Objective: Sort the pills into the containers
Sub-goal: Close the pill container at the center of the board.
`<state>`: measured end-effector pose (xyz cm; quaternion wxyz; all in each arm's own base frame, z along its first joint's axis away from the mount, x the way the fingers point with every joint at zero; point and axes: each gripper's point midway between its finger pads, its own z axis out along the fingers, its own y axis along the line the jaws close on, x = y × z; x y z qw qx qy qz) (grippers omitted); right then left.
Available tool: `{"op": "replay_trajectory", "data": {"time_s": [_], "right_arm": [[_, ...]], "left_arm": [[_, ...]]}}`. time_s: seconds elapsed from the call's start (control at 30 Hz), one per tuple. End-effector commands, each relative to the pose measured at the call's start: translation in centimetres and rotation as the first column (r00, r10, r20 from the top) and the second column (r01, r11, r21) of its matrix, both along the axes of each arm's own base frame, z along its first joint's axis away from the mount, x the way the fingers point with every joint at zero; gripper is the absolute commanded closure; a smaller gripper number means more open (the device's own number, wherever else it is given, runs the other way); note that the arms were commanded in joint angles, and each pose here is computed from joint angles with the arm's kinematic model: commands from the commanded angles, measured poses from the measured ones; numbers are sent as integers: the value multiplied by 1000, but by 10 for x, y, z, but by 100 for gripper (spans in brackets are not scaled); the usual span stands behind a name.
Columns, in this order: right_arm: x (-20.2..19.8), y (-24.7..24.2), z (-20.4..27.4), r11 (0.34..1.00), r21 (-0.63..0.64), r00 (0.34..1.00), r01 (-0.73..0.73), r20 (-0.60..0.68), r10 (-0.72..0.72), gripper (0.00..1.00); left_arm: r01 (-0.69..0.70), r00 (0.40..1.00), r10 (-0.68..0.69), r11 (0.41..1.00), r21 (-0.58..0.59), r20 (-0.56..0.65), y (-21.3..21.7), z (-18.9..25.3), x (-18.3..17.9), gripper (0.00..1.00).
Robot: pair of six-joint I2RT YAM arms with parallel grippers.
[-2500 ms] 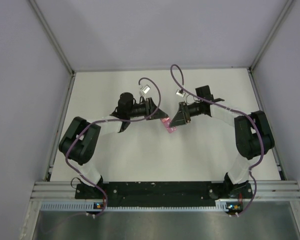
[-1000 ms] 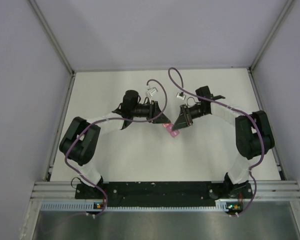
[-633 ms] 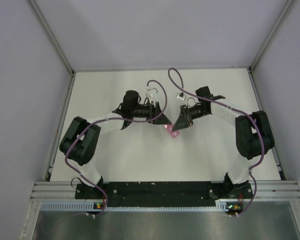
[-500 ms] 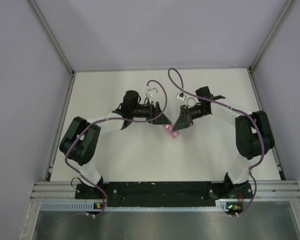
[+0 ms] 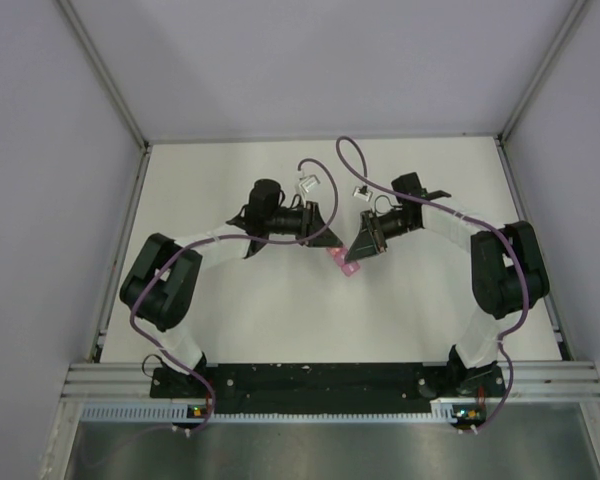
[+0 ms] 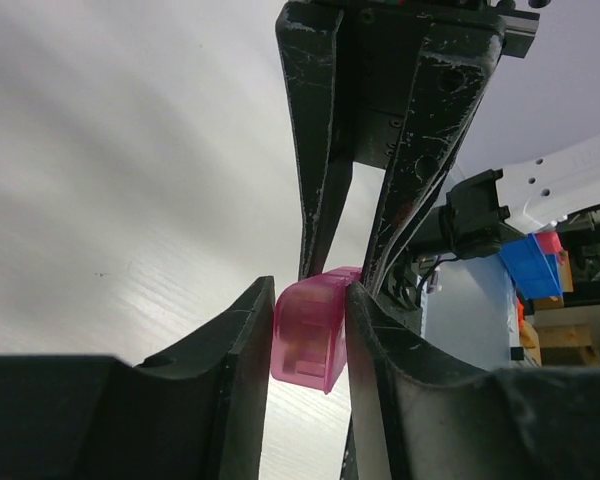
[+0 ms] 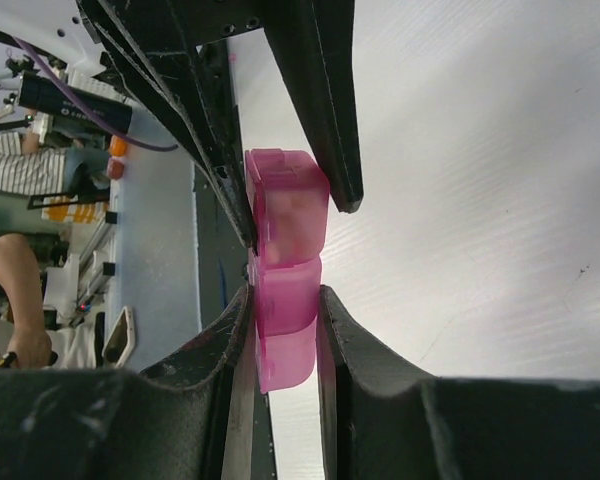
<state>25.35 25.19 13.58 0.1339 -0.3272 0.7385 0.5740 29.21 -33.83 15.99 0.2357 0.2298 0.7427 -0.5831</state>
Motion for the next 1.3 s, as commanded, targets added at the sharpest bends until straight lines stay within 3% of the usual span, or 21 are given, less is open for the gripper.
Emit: {"op": "replay_trajectory", "data": {"time_s": [0.0,0.07,0.27,0.5,0.7,0.9,1.27], "right_arm": [[9,6,20,998,53,997,-22,75,18,100],[8,6,21,998,52,997,-19,77,15,100],[8,7,22,999,51,997,-16,83,12,100],[8,7,21,999,51,997,-17,79,13,100],[6,6,21,999,48,997,-16,80,12,100],[8,6,20,999,47,996,-15,84,11,100],[7,5,18,999,44,997,-14,81,10,100]], "left_arm": [[8,999,-8,1000,-16,45,-13,7,7,74],[12,999,-12,1000,-1,44,-17,3,6,98],[-15,998,10,996,92,56,-21,-11,4,100],[-6,997,-3,994,110,80,-22,-9,3,100],[2,997,-11,993,116,75,-22,-11,2,66],[3,997,-11,993,116,74,-21,-10,2,48],[11,997,-18,995,102,69,-21,-5,1,38]]}}
